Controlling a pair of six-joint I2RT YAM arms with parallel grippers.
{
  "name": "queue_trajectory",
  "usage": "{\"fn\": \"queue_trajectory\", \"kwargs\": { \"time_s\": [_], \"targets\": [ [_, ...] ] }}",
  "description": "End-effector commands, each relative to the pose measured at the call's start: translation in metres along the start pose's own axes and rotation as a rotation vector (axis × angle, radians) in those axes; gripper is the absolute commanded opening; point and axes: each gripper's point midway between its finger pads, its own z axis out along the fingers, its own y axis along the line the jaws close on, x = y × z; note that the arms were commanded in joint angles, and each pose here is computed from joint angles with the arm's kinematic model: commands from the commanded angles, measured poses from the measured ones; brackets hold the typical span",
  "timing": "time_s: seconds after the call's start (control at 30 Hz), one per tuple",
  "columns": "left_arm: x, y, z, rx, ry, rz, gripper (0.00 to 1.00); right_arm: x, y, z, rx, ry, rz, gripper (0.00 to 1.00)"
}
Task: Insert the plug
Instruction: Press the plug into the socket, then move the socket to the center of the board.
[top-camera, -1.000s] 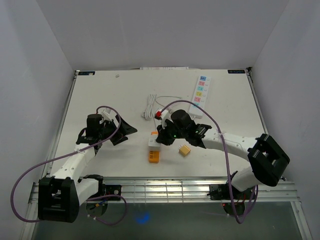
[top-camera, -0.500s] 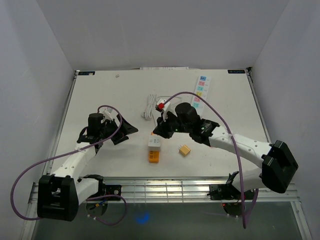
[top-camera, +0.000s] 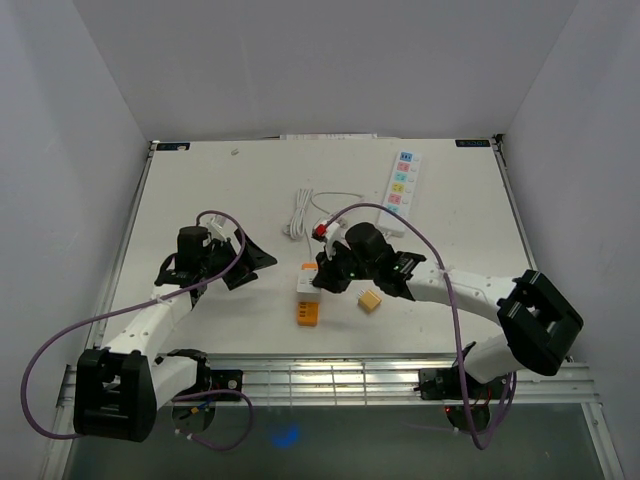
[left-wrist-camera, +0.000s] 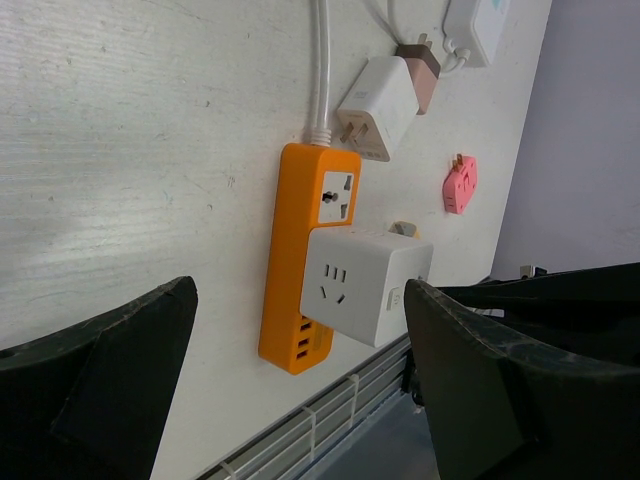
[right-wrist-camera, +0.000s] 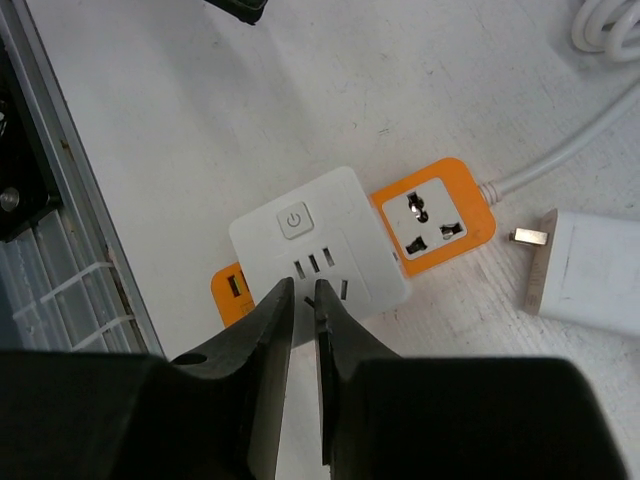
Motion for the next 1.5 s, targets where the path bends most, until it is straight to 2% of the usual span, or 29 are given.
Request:
{"fn": "queue_trajectory", "kwargs": {
  "time_s": [0.0, 0.1, 0.3, 0.4, 0.47, 0.57, 0.6, 0.73, 0.9, 1.03, 1.33, 1.47],
  "targets": [
    [-0.012, -0.016, -0.003, 0.032, -0.038, 0.048, 0.95, -0.002, -0.002, -0.009, 0.037, 0.049, -0.012, 0.21],
    [-0.014, -0.021, -0.005, 0.036, -0.044, 0.067, 0.95, -0.029, -0.003, -0.024, 0.078, -0.028, -0.041, 0.27],
    [-0.013, -0.033, -0.002, 0.015, -0.046, 0.111, 0.95, -0.049, -0.025, -0.059, 0.248, -0.139, -0.017, 0.39],
    [-0.010, -0.043, 0.003, -0.012, -0.042, 0.141, 0.95, -0.045, -0.047, -0.073, 0.364, -0.164, 0.026, 0.46],
    [-0.009, -0.047, 0.006, -0.043, -0.044, 0.157, 0.95, -0.031, -0.064, -0.079, 0.423, -0.133, 0.070, 0.49],
    [-0.008, -0.056, 0.012, -0.108, -0.045, 0.205, 0.95, -0.019, -0.086, -0.088, 0.480, -0.135, 0.150, 0.59],
    [-0.002, -0.061, 0.014, -0.118, -0.031, 0.226, 0.95, -0.016, -0.092, -0.092, 0.496, -0.137, 0.173, 0.67],
    [0.008, -0.066, 0.022, -0.194, 0.000, 0.274, 0.98, -0.007, -0.108, -0.102, 0.525, -0.166, 0.242, 0.77],
    [0.013, -0.077, 0.030, -0.292, -0.013, 0.347, 0.98, -0.006, -0.117, -0.107, 0.521, -0.193, 0.259, 0.80],
    [0.023, -0.075, 0.040, -0.380, 0.035, 0.376, 0.98, -0.003, -0.120, -0.109, 0.527, -0.191, 0.263, 0.81],
    [0.045, -0.073, 0.045, -0.464, 0.089, 0.429, 0.98, 0.003, -0.124, -0.113, 0.524, -0.191, 0.275, 0.81],
    [0.054, -0.075, 0.049, -0.464, 0.108, 0.441, 0.98, 0.006, -0.137, -0.119, 0.553, -0.198, 0.331, 0.82]
  ]
}}
